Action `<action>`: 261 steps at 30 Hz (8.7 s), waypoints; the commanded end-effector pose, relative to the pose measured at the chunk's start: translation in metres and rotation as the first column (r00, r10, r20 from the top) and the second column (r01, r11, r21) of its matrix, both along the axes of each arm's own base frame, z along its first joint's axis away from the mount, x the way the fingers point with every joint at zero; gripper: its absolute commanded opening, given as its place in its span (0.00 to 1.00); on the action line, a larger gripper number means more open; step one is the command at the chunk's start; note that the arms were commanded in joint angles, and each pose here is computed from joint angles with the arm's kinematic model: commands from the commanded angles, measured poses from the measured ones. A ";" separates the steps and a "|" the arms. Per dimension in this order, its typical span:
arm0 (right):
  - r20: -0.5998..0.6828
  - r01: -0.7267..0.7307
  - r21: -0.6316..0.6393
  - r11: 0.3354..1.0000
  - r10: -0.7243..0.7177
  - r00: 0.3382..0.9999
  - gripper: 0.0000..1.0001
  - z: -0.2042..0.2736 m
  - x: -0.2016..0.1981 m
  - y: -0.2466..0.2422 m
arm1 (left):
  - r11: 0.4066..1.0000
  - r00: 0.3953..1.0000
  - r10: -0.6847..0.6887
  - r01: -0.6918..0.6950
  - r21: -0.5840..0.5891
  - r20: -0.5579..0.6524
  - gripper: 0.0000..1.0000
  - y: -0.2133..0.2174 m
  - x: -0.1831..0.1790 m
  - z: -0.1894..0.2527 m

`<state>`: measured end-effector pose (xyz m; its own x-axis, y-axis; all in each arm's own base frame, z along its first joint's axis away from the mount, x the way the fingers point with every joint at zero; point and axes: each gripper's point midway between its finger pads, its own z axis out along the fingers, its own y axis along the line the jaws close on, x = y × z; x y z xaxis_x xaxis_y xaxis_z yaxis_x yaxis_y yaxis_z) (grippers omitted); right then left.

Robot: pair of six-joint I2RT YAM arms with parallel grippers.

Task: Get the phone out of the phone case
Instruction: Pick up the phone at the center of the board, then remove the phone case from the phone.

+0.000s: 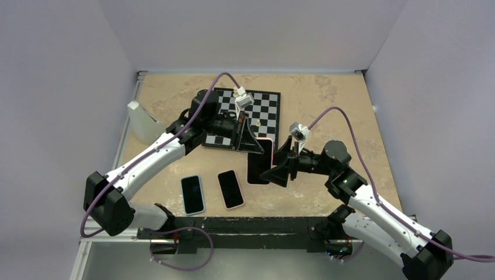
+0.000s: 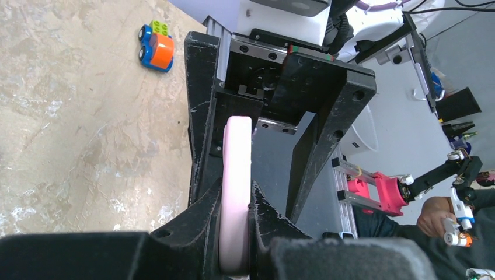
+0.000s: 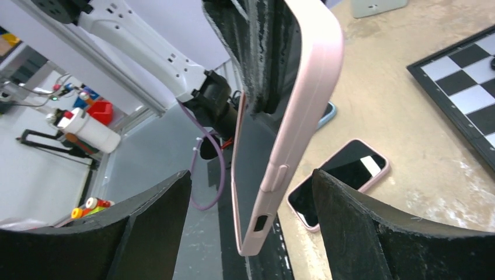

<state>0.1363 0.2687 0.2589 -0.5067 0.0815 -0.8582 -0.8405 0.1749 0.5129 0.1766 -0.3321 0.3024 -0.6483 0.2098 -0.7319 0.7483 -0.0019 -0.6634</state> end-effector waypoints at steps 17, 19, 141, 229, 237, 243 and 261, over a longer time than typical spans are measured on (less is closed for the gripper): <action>-0.129 0.028 0.182 0.983 -0.005 0.992 0.00 0.012 0.015 0.014 | 0.956 0.951 0.270 -0.283 -0.077 -0.150 0.29 -0.009 0.030 0.020; -0.125 0.036 0.187 0.982 -0.012 0.992 0.00 0.015 0.016 0.013 | 0.958 0.951 0.257 -0.275 -0.086 -0.172 0.41 -0.012 0.026 0.017; 0.634 -0.064 0.056 0.996 0.014 0.773 0.00 0.154 0.037 0.036 | 0.964 0.837 -0.090 -0.064 -0.260 -0.539 0.00 0.007 -0.010 0.104; -0.235 0.250 -0.017 0.968 -0.247 0.940 0.41 0.083 0.029 0.008 | 0.793 0.880 0.409 -0.473 -0.384 -0.241 0.00 0.021 0.056 0.097; -0.251 0.233 -0.005 0.973 -0.226 0.941 0.40 0.082 0.030 0.014 | 0.799 0.886 0.397 -0.462 -0.385 -0.239 0.00 0.020 0.052 0.098; -0.248 0.231 -0.005 0.973 -0.225 0.942 0.39 0.085 0.028 0.012 | 0.797 0.880 0.425 -0.475 -0.372 -0.213 0.00 0.022 0.054 0.096; -0.251 0.259 -0.025 0.966 -0.256 0.933 0.40 0.077 0.031 0.008 | 0.796 0.878 0.426 -0.478 -0.370 -0.218 0.00 0.023 0.054 0.097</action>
